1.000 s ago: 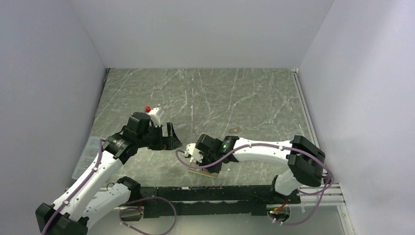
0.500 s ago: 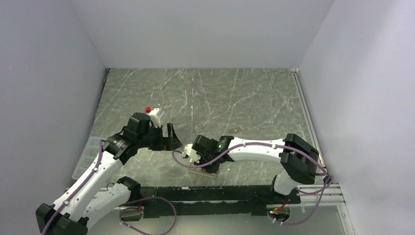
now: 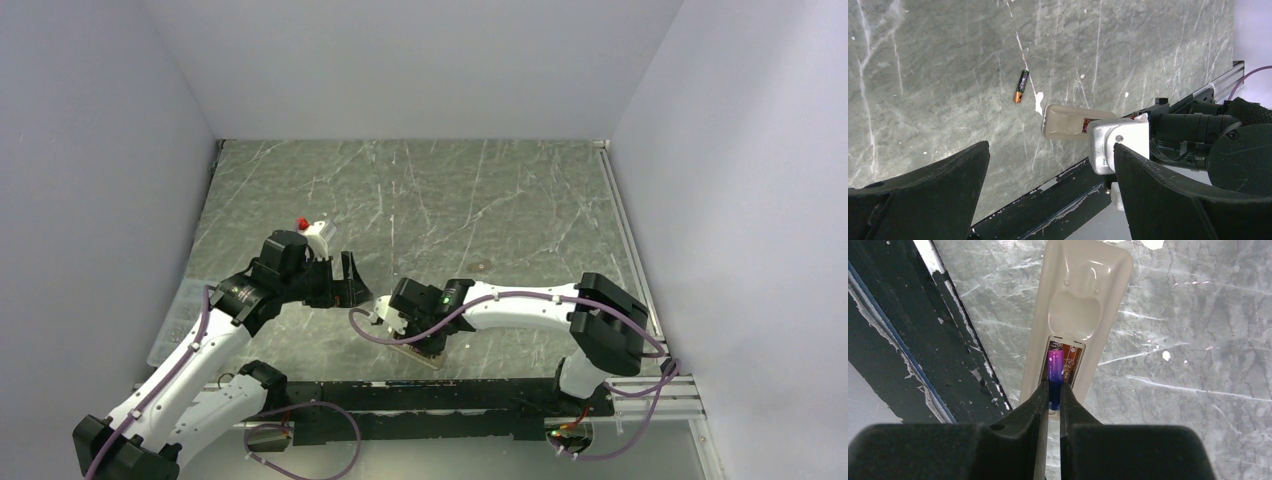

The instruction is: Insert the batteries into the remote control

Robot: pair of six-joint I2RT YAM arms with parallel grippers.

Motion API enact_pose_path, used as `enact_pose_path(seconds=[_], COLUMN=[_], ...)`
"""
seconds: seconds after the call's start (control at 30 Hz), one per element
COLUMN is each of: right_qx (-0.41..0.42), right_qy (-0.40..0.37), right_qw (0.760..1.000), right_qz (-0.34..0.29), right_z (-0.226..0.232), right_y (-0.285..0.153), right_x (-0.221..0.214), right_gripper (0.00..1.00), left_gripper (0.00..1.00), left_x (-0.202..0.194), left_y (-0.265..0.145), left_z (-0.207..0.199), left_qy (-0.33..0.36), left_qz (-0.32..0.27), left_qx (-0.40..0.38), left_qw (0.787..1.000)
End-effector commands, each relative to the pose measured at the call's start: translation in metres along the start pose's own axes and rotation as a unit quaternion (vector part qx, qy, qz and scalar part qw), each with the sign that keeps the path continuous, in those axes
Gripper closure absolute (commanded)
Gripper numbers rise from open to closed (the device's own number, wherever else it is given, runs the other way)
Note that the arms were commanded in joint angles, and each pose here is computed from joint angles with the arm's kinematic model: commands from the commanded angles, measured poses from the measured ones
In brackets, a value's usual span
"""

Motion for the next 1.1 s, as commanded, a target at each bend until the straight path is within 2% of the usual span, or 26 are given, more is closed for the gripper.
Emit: enact_pose_path(seconds=[0.0, 0.27, 0.47, 1.07], right_qx=[-0.001, 0.006, 0.001, -0.005], right_qy=[0.005, 0.012, 0.017, 0.067], right_qw=[1.0, 1.0, 1.0, 0.998], right_qz=[-0.017, -0.008, -0.007, 0.021], right_z=[0.004, 0.008, 0.008, 0.013], right_y=[-0.005, -0.002, -0.007, -0.017], right_x=[0.016, 0.015, 0.015, 0.008], right_gripper=[0.88, 0.87, 1.0, 1.0], left_gripper=[0.01, 0.01, 0.01, 0.01], left_x=[0.008, 0.008, 0.007, 0.007], left_y=[-0.002, -0.002, -0.001, 0.001], left_z=[-0.004, -0.004, -0.004, -0.006], left_qy=[0.01, 0.01, 0.01, 0.011], left_qz=[-0.021, -0.02, -0.019, -0.017], left_qx=[-0.012, -0.013, -0.015, -0.02], left_qw=[1.0, 1.0, 1.0, 1.0])
Point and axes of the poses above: each gripper's point midway between its finger pads, its own y axis out along the fingers, its own z axis along the line the jaws close on, x = y × z, the point moved 1 cm from there along -y, back along the fingers, and after that the axes turned 12 degrees about y, right-handed, at the moved point
